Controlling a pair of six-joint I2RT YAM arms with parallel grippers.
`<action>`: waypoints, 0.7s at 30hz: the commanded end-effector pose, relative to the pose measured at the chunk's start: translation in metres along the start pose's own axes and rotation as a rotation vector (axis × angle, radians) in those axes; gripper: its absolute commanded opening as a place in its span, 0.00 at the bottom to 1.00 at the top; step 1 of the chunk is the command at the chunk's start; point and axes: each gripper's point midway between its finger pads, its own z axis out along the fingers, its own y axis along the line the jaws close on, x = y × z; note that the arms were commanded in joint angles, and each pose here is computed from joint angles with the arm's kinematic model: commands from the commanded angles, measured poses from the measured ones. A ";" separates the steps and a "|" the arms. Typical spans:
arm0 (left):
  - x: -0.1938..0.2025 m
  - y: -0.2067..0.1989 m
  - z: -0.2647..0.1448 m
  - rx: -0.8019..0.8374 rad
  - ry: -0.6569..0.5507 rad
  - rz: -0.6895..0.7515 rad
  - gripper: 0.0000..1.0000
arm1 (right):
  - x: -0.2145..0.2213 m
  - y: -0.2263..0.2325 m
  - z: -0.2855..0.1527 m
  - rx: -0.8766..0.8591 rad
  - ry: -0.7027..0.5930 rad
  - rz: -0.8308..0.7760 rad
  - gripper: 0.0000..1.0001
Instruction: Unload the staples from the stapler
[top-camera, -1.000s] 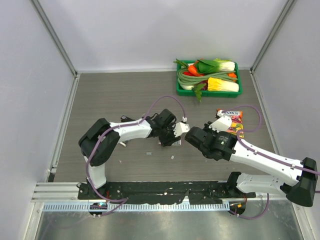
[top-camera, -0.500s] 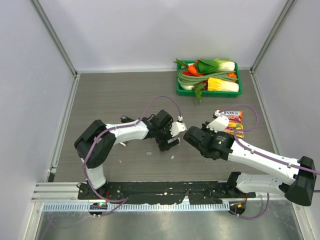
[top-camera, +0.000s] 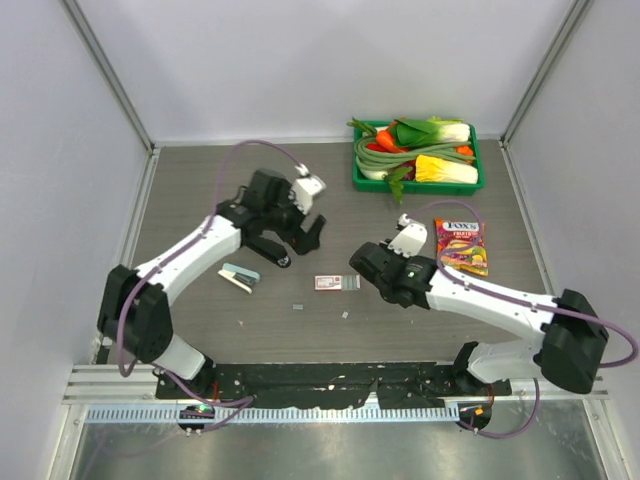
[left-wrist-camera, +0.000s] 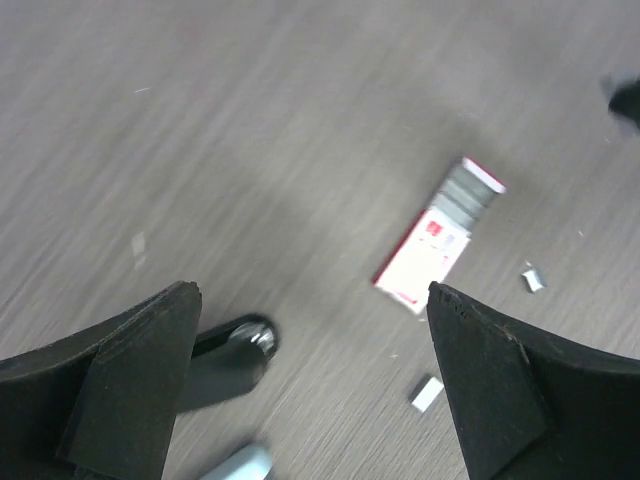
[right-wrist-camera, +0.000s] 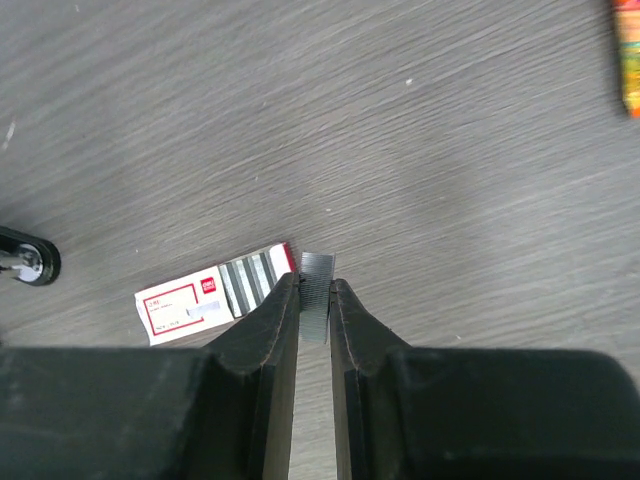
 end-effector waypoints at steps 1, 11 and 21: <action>-0.007 0.021 -0.043 -0.042 -0.070 -0.121 1.00 | 0.018 0.035 0.019 -0.098 0.054 -0.040 0.17; 0.017 0.018 -0.056 -0.052 -0.079 -0.165 1.00 | 0.048 0.068 0.040 -0.195 0.124 -0.094 0.17; 0.024 0.022 -0.051 -0.050 -0.062 -0.170 1.00 | 0.078 0.062 0.057 -0.190 0.175 -0.123 0.17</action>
